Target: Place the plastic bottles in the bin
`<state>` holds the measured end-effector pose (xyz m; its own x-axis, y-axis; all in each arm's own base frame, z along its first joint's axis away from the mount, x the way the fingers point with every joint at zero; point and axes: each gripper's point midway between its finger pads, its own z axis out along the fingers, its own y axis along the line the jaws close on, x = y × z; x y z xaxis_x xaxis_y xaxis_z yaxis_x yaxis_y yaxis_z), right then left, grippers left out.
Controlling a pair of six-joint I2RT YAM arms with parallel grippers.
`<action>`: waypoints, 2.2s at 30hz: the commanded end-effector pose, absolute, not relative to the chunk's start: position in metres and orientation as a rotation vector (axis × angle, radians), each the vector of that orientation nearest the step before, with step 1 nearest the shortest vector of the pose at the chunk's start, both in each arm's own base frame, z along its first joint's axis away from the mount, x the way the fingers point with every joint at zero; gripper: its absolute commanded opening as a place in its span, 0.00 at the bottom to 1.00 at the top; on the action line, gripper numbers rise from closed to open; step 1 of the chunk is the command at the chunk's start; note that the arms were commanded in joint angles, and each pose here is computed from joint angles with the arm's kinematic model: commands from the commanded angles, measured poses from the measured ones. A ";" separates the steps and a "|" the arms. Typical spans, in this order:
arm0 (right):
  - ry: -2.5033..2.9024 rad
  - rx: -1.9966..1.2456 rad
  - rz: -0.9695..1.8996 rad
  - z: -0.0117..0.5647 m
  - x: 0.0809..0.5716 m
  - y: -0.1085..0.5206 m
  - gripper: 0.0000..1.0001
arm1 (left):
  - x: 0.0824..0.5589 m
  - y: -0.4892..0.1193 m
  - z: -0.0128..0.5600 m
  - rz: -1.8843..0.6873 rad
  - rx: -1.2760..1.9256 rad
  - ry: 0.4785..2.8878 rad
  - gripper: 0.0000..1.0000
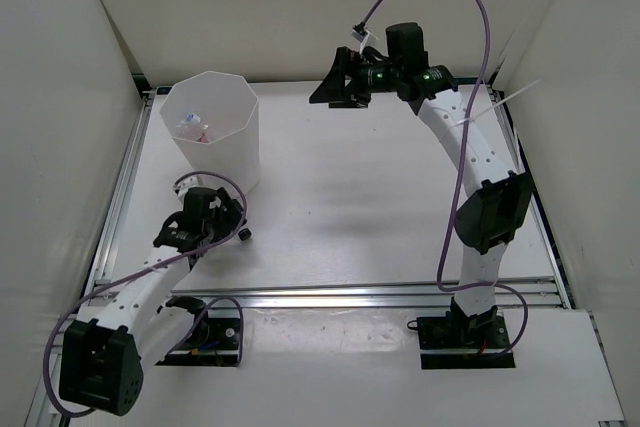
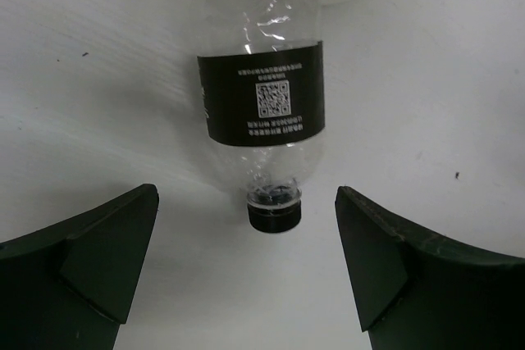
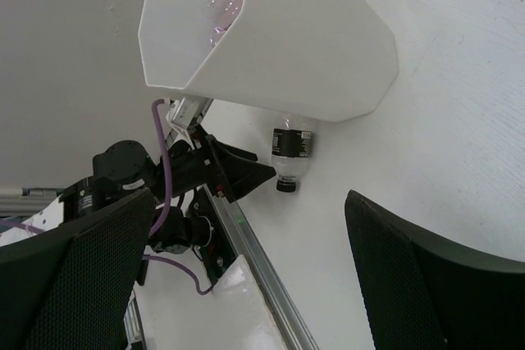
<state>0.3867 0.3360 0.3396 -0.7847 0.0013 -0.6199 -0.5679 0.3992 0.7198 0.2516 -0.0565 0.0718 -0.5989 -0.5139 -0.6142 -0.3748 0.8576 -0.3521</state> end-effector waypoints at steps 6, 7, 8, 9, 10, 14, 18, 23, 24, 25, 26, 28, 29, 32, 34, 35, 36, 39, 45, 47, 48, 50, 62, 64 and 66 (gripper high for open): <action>2.033 -0.503 1.394 0.367 0.388 0.317 1.00 | 0.278 -0.044 0.057 -0.226 -0.657 2.296 1.00; 2.033 -0.503 1.393 0.367 0.388 0.317 1.00 | 0.282 -0.046 0.056 -0.236 -0.640 2.293 1.00; 2.041 -0.495 1.397 0.364 0.390 0.313 1.00 | 0.287 -0.047 0.057 -0.239 -0.639 2.287 1.00; 2.046 -0.486 1.402 0.365 0.390 0.313 1.00 | 0.292 -0.048 0.060 -0.245 -0.636 2.274 1.00; 2.046 -0.486 1.403 0.365 0.390 0.313 1.00 | 0.294 -0.048 0.059 -0.245 -0.636 2.274 1.00; 2.058 -0.460 1.407 0.362 0.394 0.307 1.00 | 0.307 -0.054 0.066 -0.280 -0.635 2.257 1.00; 2.058 -0.460 1.407 0.362 0.394 0.307 1.00 | 0.307 -0.057 0.061 -0.295 -0.630 2.275 0.85; 2.071 -0.454 1.423 0.359 0.392 0.307 1.00 | 0.296 -0.059 0.062 -0.324 -0.618 2.271 0.43; 2.071 -0.454 1.423 0.359 0.392 0.307 1.00 | 0.295 -0.056 0.064 -0.323 -0.626 2.259 0.43; 2.071 -0.454 1.423 0.359 0.392 0.307 1.00 | 0.292 -0.057 0.070 -0.342 -0.618 2.242 0.43; 2.080 -0.450 1.424 0.356 0.392 0.307 1.00 | 0.289 -0.057 0.071 -0.352 -0.627 2.229 0.43; 2.079 -0.457 1.433 0.357 0.390 0.308 1.00 | 0.283 -0.059 0.078 -0.371 -0.635 2.222 0.42; 2.079 -0.457 1.433 0.357 0.390 0.308 1.00 | 0.281 -0.060 0.092 -0.398 -0.621 2.185 0.42; 2.074 -0.452 1.437 0.358 0.391 0.308 1.00 | 0.274 -0.065 0.128 -0.479 -0.626 2.109 0.38; 2.083 -0.448 1.438 0.354 0.393 0.309 1.00 | 0.271 -0.066 0.156 -0.519 -0.640 2.044 0.38; 2.074 -0.452 1.437 0.355 0.394 0.309 1.00 | 0.268 -0.065 0.187 -0.544 -0.620 1.979 0.36; 2.074 -0.452 1.437 0.355 0.394 0.309 1.00 | 0.267 -0.065 0.204 -0.564 -0.619 1.940 0.36; 2.073 -0.459 1.446 0.356 0.393 0.310 1.00 | 0.264 -0.064 0.283 -0.581 -0.504 1.787 0.33; 2.087 -0.446 1.452 0.352 0.394 0.311 1.00 | 0.303 -0.056 0.425 -0.505 -0.397 1.596 0.33; 2.087 -0.446 1.452 0.351 0.397 0.311 1.00 | 0.340 -0.057 0.446 -0.460 -0.375 1.603 0.33; 2.087 -0.446 1.452 0.351 0.397 0.311 1.00 | 0.353 -0.063 0.449 -0.462 -0.340 1.618 0.31; 2.084 -0.433 1.448 0.354 0.398 0.311 1.00 | 0.374 -0.074 0.448 -0.483 -0.291 1.652 0.31; 2.126 -0.283 1.380 0.350 0.401 0.271 1.00 | 0.351 0.001 0.434 -0.205 -0.549 1.565 1.00; 2.112 -0.257 1.356 0.358 0.400 0.258 1.00 | 0.323 0.018 0.420 -0.134 -0.610 1.534 1.00; 2.112 -0.239 1.341 0.359 0.398 0.253 1.00 | 0.306 0.025 0.396 -0.111 -0.648 1.542 1.00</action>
<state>0.4093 0.2647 0.3231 -0.8488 0.1366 -0.5108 -0.3983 0.4701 0.7876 0.3443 -0.0009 0.3921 -0.0495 -0.4693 -0.8816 -0.2447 0.8615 -0.4449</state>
